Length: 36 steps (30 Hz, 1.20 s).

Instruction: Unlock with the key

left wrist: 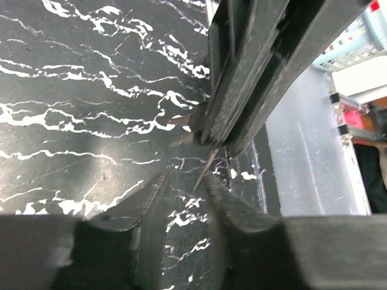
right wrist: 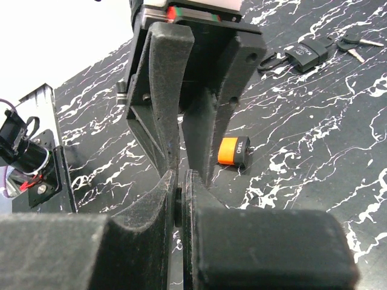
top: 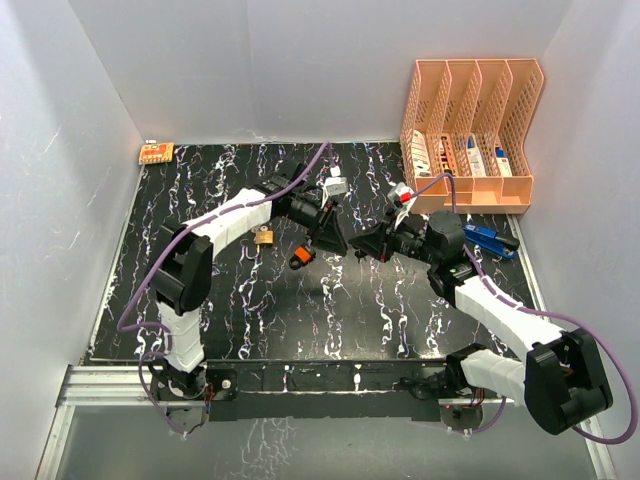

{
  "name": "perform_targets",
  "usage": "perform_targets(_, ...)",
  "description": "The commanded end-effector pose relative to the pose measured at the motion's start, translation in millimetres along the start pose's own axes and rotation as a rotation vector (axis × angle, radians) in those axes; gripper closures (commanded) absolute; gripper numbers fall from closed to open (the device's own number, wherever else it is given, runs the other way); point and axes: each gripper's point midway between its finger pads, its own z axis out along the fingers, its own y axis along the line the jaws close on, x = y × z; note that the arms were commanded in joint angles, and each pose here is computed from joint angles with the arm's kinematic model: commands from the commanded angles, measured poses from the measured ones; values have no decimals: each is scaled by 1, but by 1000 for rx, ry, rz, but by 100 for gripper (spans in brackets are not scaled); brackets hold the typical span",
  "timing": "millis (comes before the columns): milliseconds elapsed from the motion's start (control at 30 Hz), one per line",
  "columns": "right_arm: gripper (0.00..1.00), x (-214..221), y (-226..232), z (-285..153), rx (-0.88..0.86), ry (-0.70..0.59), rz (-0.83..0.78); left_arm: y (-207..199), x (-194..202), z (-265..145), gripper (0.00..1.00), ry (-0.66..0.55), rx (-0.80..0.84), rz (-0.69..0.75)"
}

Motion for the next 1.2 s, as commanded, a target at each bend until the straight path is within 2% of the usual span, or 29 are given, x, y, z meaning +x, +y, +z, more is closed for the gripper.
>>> perform_targets(0,100,-16,0,2,11,-36,-15,-7,-29,-18,63,-94,-82,67)
perform_targets(167,100,-20,-19,1,107,-53,36,4,-36,-41,27,-190,-215,53)
perform_targets(233,100,-20,-28,-2,150,-54,62,8,-36,-51,6,-237,-276,41)
perform_targets(267,100,-19,-32,-2,165,-53,72,12,-40,-57,2,-278,-315,48)
perform_targets(300,100,-17,-40,-4,190,-49,96,25,-35,-71,2,-356,-440,-2)
perform_targets(367,100,-15,-44,-4,211,-46,118,36,-32,-81,2,-420,-539,-57)
perform_targets(567,100,-17,-55,-7,280,-55,159,75,2,-92,2,-481,-776,-259)
perform_targets(633,100,-17,-55,-8,287,-54,162,84,20,-95,2,-459,-906,-252)
perform_targets(733,100,-16,-56,-9,295,-52,163,97,50,-97,2,-337,-1113,-239)
perform_targets(867,100,-17,-56,-10,299,-51,157,102,70,-90,2,-223,-1234,-185)
perform_targets(1167,100,-16,-56,-10,297,-46,152,108,90,-96,2,-159,-1344,-112)
